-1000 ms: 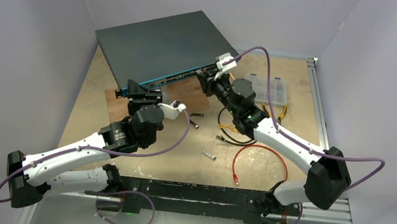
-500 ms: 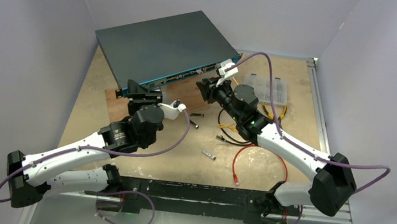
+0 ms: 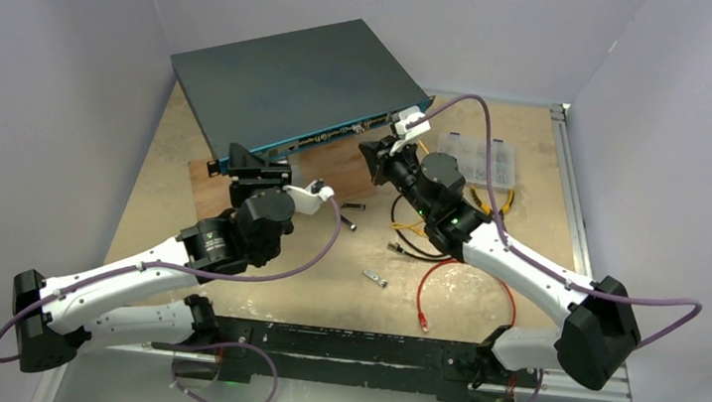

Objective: Insert the plug into the switch port

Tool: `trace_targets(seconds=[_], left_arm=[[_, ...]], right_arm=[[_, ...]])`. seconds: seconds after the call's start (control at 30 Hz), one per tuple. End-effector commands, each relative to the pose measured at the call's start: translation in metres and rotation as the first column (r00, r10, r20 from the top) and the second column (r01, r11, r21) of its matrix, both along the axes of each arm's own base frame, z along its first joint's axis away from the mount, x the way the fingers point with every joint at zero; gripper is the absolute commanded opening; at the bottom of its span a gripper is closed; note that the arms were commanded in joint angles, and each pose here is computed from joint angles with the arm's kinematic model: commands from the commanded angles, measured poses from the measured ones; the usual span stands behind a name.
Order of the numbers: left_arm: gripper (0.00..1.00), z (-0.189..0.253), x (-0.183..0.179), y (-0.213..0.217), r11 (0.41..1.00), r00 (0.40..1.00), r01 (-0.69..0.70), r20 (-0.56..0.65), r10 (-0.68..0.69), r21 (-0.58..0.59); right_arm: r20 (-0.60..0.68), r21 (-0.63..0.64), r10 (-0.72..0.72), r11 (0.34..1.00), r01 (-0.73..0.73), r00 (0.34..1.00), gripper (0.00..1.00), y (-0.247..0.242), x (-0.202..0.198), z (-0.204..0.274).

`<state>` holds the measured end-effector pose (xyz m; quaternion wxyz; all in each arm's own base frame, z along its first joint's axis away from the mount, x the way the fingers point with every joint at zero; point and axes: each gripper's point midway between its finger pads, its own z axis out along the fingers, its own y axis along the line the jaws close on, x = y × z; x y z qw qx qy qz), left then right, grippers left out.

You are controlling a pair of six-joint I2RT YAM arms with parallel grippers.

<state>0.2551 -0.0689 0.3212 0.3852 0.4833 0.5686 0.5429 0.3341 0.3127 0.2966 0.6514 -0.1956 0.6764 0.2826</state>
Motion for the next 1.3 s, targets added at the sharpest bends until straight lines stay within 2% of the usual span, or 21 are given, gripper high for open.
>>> trace_targets(seconds=[0.0, 1.27], left_arm=[[0.0, 0.009, -0.005, 0.001, 1.0, 1.0, -0.014, 0.015, 0.014, -0.01], [0.0, 0.01, -0.007, 0.003, 1.0, 1.0, -0.009, 0.015, 0.009, -0.018]], right_arm=[[0.066, 0.067, -0.026, 0.997, 0.022, 0.997, 0.01, -0.007, 0.001, 0.033], [0.1, 0.08, -0.028, 0.997, 0.02, 0.995, 0.0, 0.01, 0.028, 0.043]])
